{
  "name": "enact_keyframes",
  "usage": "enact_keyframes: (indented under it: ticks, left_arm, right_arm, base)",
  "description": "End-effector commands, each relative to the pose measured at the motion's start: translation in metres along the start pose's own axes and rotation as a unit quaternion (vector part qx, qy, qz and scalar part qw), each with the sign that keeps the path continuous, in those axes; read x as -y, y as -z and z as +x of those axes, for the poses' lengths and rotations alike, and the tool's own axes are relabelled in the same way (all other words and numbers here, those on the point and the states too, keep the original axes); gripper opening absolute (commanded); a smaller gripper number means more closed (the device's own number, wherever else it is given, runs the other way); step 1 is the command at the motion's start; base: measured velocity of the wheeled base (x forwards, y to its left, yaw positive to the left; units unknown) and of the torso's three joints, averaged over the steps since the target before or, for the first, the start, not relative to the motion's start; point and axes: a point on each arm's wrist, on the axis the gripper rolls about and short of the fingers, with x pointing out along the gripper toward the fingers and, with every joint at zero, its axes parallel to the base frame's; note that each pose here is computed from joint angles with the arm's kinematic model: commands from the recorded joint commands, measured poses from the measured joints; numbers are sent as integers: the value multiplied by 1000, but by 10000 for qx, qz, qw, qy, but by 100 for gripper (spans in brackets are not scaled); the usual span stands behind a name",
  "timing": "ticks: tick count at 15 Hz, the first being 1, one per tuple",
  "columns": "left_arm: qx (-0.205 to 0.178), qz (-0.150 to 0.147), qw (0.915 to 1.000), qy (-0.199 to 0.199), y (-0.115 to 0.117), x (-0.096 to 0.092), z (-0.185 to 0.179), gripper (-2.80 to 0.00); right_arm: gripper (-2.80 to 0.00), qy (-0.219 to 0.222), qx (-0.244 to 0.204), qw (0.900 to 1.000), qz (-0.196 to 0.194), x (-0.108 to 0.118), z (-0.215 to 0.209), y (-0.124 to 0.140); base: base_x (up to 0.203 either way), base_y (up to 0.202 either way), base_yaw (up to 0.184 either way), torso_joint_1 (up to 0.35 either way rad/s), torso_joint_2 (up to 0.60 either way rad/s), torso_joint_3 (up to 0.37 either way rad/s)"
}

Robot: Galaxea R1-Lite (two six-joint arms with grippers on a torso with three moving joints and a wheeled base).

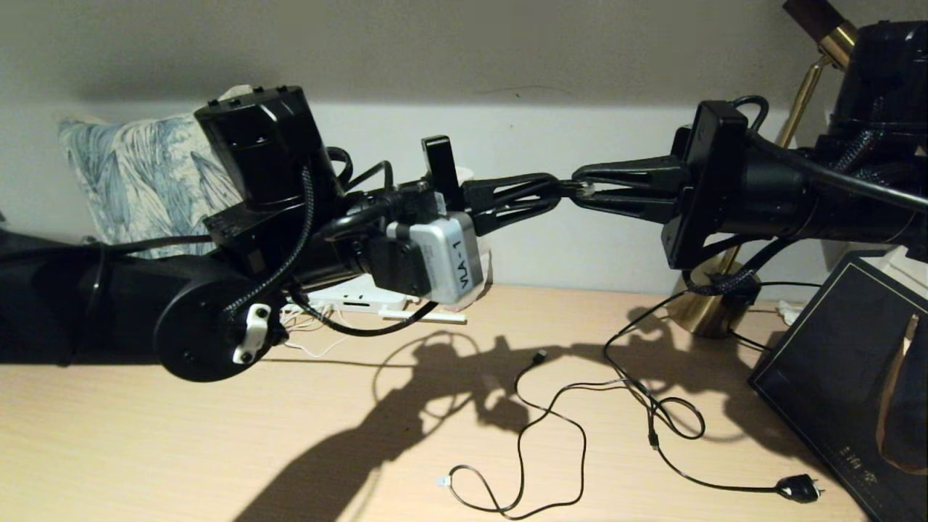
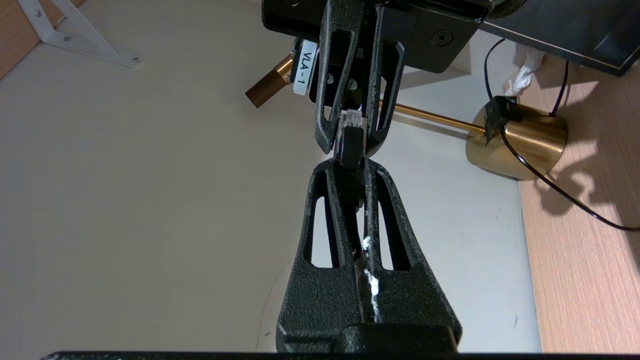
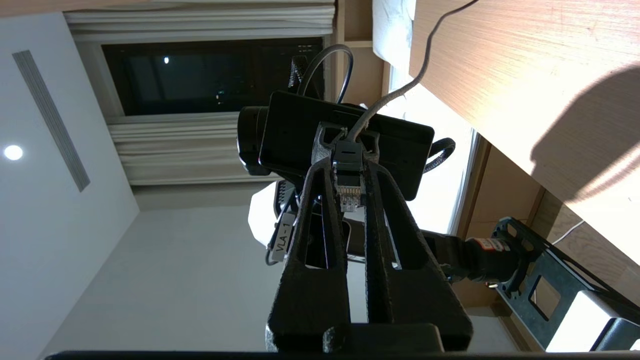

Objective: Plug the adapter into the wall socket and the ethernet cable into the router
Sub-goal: Hand it to the other hand

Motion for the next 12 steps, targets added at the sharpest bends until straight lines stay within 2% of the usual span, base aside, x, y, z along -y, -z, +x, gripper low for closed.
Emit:
enact_keyframes:
  ticks: [1,2,3,6,8,9,10,11,12]
  left_arm:
    - [14,54,10000,-16,0,0,0,-280]
    - [14,54,10000,-16,0,0,0,-280]
    - [17,54,10000,-15,0,0,0,-280]
    - [-1,-15,10000,9,-1,1,-3,-280]
    - [-266,-476,9985,-22,3,-5,-24,-280]
    - [-536,-751,9957,-103,10,-10,-43,-280]
    - [-751,-1293,9884,-251,13,-16,-58,-280]
    - [-966,-1916,9756,-461,14,-24,-71,-280]
    - [-1195,-2562,9564,-741,13,-31,-83,-280]
  right_arm:
    - [-280,3,-33,10000,56,1,1,0]
    - [-280,9,-26,10000,70,2,1,-1]
    - [0,6,-33,10000,60,2,1,-1]
    - [0,-7,39,10000,-18,0,-1,1]
    - [0,40,318,9994,-103,1,-15,1]
    - [0,110,660,9973,-316,1,-29,3]
    - [0,254,1092,9907,-772,1,-45,7]
    - [0,526,1565,9758,-1435,5,-63,11]
    - [-280,900,1949,9525,-2158,11,-80,19]
  base:
    - [0,0,0,0,0,0]
    - [0,0,0,0,0,0]
    - [0,0,0,0,0,0]
    - [0,0,0,0,0,0]
    - [0,0,0,0,0,0]
    - [0,0,0,0,0,0]
    - [0,0,0,0,0,0]
    - [0,0,0,0,0,0]
    - [0,0,0,0,0,0]
